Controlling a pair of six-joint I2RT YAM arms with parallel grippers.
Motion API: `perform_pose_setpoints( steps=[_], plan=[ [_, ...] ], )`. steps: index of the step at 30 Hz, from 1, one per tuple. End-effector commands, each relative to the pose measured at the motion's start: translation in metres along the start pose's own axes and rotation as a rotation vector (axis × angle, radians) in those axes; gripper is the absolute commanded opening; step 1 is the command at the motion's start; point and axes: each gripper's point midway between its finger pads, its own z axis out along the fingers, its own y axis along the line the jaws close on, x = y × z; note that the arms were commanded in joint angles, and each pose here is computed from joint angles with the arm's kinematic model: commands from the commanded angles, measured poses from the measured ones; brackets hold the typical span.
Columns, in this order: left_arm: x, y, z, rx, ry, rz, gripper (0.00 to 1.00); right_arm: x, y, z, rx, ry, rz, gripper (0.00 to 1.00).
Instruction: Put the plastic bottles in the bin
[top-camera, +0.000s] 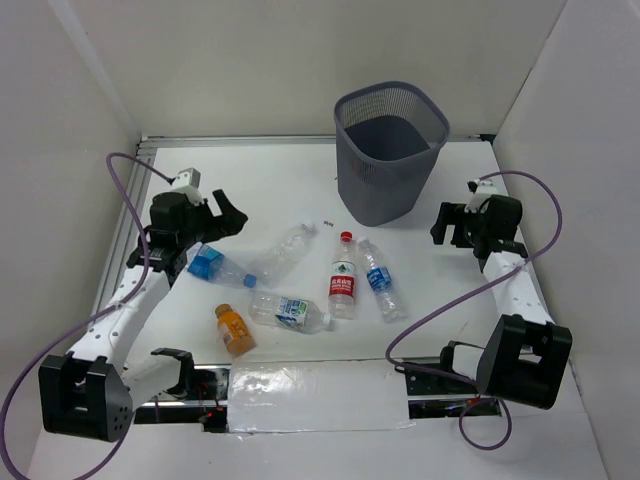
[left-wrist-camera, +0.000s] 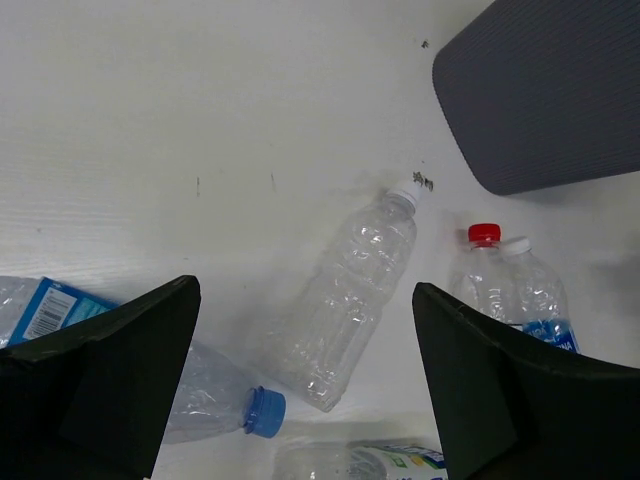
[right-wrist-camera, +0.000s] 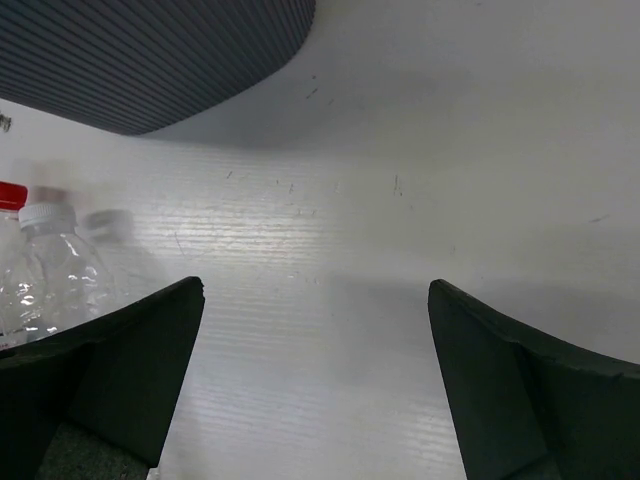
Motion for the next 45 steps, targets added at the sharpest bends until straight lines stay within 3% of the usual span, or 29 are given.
perform_pose_setpoints(
  steps=[1, 7, 9, 10, 11, 12, 13, 15, 16, 17, 18, 19, 21, 24, 25, 26, 31, 34, 40, 43, 45],
  plan=[
    [-0.003, -0.011, -0.004, 0.059, -0.018, -0.027, 1.00, -0.020, -0.003, -0.007, 0.028, -0.045, -0.011, 1.00],
    [0.007, -0.004, -0.004, 0.023, 0.009, -0.071, 1.00, -0.019, 0.018, -0.020, -0.162, -0.076, -0.231, 1.00],
    [0.013, 0.000, -0.001, 0.005, 0.024, -0.089, 0.98, -0.012, 0.035, -0.023, -0.268, -0.066, -0.251, 0.83],
    [0.019, 0.003, 0.001, -0.003, 0.040, -0.108, 0.89, -0.001, 0.040, -0.022, -0.313, -0.034, -0.260, 0.70],
    [0.019, 0.001, 0.001, 0.004, 0.044, -0.122, 0.89, -0.004, 0.044, -0.021, -0.340, -0.042, -0.270, 0.57],
    [0.021, 0.002, 0.003, 0.000, 0.052, -0.124, 0.70, -0.002, 0.046, -0.023, -0.355, -0.035, -0.263, 0.36],
    [0.021, 0.004, 0.003, -0.011, 0.046, -0.137, 0.61, 0.007, 0.056, -0.017, -0.389, -0.001, -0.262, 0.33],
    [0.031, 0.010, 0.008, -0.048, 0.082, -0.154, 0.46, 0.016, 0.070, -0.018, -0.440, 0.056, -0.285, 0.39],
    [0.025, 0.009, 0.009, -0.071, 0.070, -0.160, 0.43, 0.022, 0.088, -0.017, -0.484, 0.084, -0.336, 0.52],
    [0.027, 0.014, 0.009, -0.101, 0.084, -0.163, 0.46, 0.028, 0.096, -0.017, -0.506, 0.116, -0.353, 0.62],
    [0.027, 0.015, 0.011, -0.127, 0.092, -0.157, 0.56, 0.031, 0.101, -0.016, -0.499, 0.130, -0.379, 0.69],
    [0.021, 0.020, 0.015, -0.183, 0.075, -0.163, 0.82, 0.039, 0.115, -0.015, -0.525, 0.148, -0.401, 0.83],
    [0.023, 0.023, 0.020, -0.244, 0.084, -0.157, 1.00, 0.042, 0.117, -0.014, -0.521, 0.143, -0.410, 0.88],
    [0.022, 0.033, 0.031, -0.384, 0.082, -0.167, 1.00, 0.043, 0.124, -0.011, -0.535, 0.157, -0.394, 0.94],
    [0.040, 0.048, 0.020, -0.497, 0.161, -0.174, 1.00, 0.044, 0.126, -0.011, -0.535, 0.161, -0.403, 0.97],
    [0.027, 0.051, 0.016, -0.592, 0.117, -0.225, 1.00, 0.041, 0.128, -0.010, -0.533, 0.154, -0.415, 0.97],
    [0.072, 0.082, -0.026, -0.999, 0.253, -0.372, 1.00, 0.034, 0.126, -0.011, -0.509, 0.140, -0.418, 0.99],
    [0.106, 0.078, -0.035, -1.024, 0.305, -0.455, 1.00, 0.037, 0.124, -0.010, -0.497, 0.139, -0.400, 0.99],
    [0.117, 0.077, -0.032, -1.009, 0.334, -0.473, 1.00, 0.043, 0.125, -0.009, -0.495, 0.149, -0.412, 0.99],
    [0.143, 0.087, -0.026, -1.030, 0.388, -0.473, 1.00, 0.046, 0.126, -0.008, -0.496, 0.162, -0.416, 0.99],
    [0.149, 0.090, -0.007, -0.991, 0.353, -0.490, 1.00, 0.047, 0.125, -0.004, -0.483, 0.167, -0.426, 0.99]
  ],
)
